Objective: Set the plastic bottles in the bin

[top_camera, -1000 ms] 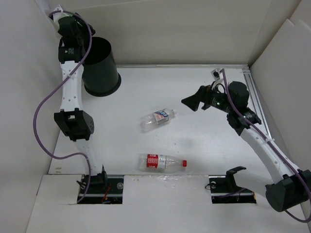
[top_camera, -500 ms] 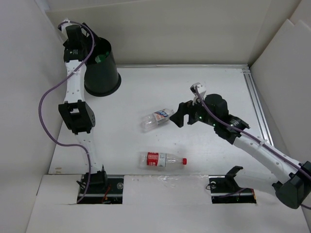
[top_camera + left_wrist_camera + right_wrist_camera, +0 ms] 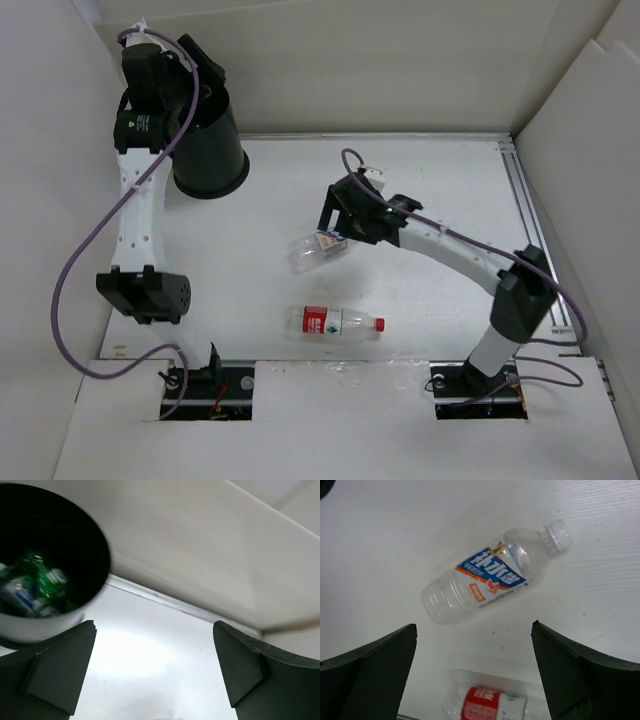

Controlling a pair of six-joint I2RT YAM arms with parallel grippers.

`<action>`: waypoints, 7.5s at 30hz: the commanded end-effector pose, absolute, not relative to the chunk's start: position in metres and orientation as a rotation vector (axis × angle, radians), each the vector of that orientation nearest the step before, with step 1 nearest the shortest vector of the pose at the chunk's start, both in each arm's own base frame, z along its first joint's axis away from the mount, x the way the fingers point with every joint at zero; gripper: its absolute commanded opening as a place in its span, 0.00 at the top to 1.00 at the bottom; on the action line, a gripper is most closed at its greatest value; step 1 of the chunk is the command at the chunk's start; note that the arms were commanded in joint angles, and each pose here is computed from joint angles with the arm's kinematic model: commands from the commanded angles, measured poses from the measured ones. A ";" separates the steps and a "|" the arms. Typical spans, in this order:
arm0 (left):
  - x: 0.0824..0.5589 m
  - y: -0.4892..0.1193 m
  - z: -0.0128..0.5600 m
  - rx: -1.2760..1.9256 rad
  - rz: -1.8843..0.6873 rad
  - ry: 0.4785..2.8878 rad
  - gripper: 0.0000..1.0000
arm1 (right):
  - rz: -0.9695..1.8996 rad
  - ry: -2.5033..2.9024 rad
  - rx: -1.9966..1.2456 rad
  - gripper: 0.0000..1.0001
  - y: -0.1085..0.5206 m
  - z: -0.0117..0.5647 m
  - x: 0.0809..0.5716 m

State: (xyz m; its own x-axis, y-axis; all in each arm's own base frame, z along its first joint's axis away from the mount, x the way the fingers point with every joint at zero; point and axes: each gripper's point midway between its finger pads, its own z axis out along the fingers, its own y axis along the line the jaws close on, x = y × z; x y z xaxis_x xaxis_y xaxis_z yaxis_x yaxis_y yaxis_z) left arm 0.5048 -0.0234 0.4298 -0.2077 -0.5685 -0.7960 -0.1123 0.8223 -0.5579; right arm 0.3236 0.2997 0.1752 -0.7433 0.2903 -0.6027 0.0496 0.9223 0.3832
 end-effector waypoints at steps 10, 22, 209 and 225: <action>0.413 -0.104 0.399 -0.181 -0.547 1.870 0.00 | 0.443 2.394 0.859 0.01 0.327 0.120 0.346; 0.415 -0.124 0.367 -0.091 -0.643 1.920 0.00 | 0.344 2.360 0.984 0.01 0.317 0.082 0.371; 0.337 -0.225 0.304 -0.015 -1.227 1.895 1.00 | 1.150 1.613 -0.661 0.75 0.413 0.310 0.264; 0.506 -0.090 0.460 -0.499 -0.636 1.638 1.00 | 0.649 1.968 -0.308 0.00 0.280 0.210 0.310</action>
